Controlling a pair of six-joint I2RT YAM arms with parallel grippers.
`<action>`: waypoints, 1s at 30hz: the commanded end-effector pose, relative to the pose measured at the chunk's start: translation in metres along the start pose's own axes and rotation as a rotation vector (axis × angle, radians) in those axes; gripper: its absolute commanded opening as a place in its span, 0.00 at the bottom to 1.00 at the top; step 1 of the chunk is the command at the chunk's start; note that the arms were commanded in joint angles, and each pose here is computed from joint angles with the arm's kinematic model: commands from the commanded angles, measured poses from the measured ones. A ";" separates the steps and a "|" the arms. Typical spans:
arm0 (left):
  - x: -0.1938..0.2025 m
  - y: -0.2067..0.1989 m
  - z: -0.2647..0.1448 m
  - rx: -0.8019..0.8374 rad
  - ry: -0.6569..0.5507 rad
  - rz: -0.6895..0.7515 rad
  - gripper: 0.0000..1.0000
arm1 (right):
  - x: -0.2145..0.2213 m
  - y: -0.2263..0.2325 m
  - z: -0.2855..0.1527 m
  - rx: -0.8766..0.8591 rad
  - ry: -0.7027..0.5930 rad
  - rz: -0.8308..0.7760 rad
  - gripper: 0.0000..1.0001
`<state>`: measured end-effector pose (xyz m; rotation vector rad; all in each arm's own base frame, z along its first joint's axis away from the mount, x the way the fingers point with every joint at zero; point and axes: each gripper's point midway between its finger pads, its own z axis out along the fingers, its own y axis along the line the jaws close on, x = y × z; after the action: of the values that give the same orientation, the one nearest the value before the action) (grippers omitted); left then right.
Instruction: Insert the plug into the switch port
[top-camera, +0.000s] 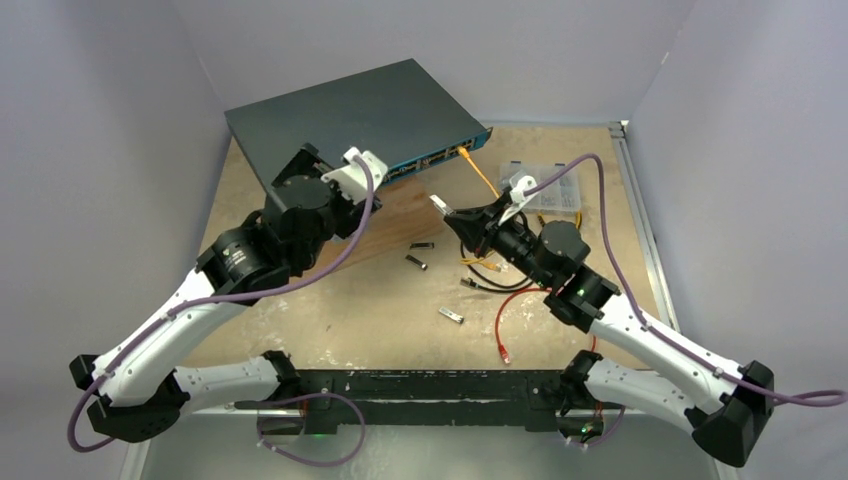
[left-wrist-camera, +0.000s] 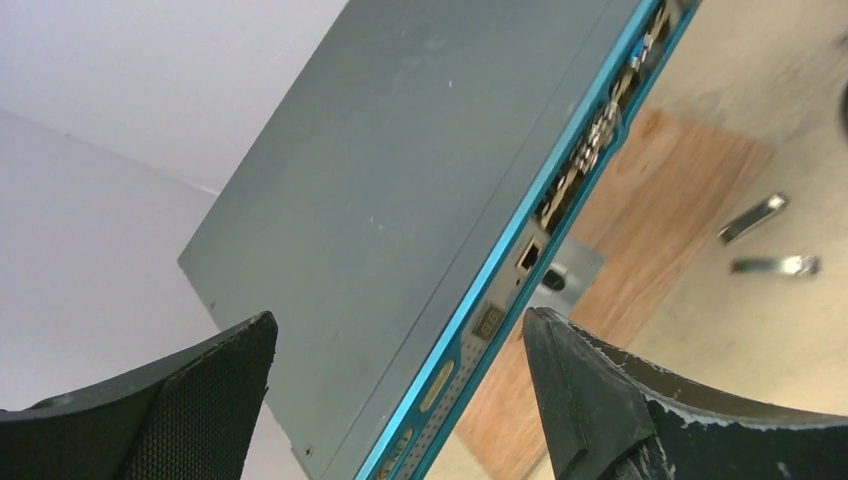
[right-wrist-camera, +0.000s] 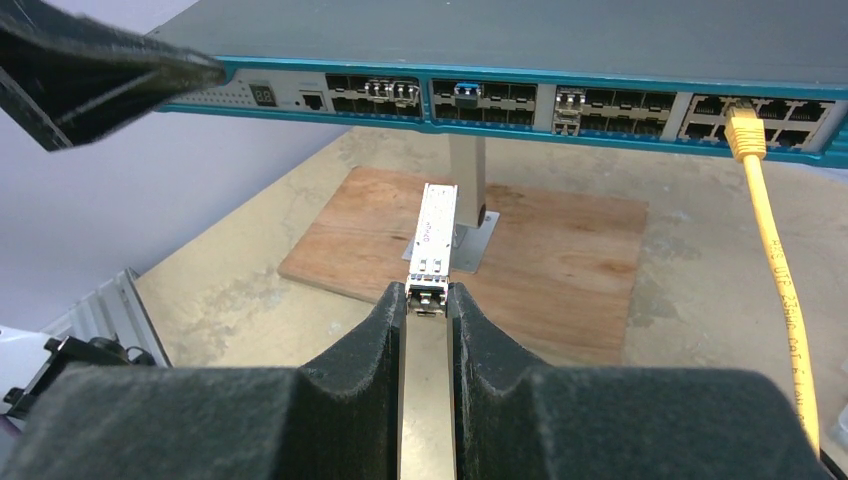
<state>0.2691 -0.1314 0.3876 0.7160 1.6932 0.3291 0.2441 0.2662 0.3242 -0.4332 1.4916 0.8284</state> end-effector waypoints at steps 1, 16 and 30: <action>0.027 0.005 0.001 -0.042 0.074 0.172 0.91 | -0.027 0.009 0.001 -0.060 -0.054 0.024 0.00; 0.069 0.000 0.015 -0.153 0.183 0.355 0.82 | -0.024 0.007 0.001 -0.143 -0.040 0.077 0.00; 0.075 -0.005 0.019 -0.162 0.169 0.372 0.52 | -0.029 0.005 0.002 -0.180 -0.029 0.144 0.00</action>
<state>0.2786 -0.0944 0.3198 0.9453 1.6697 0.8155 0.2492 0.2634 0.3226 -0.4491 1.5253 1.0427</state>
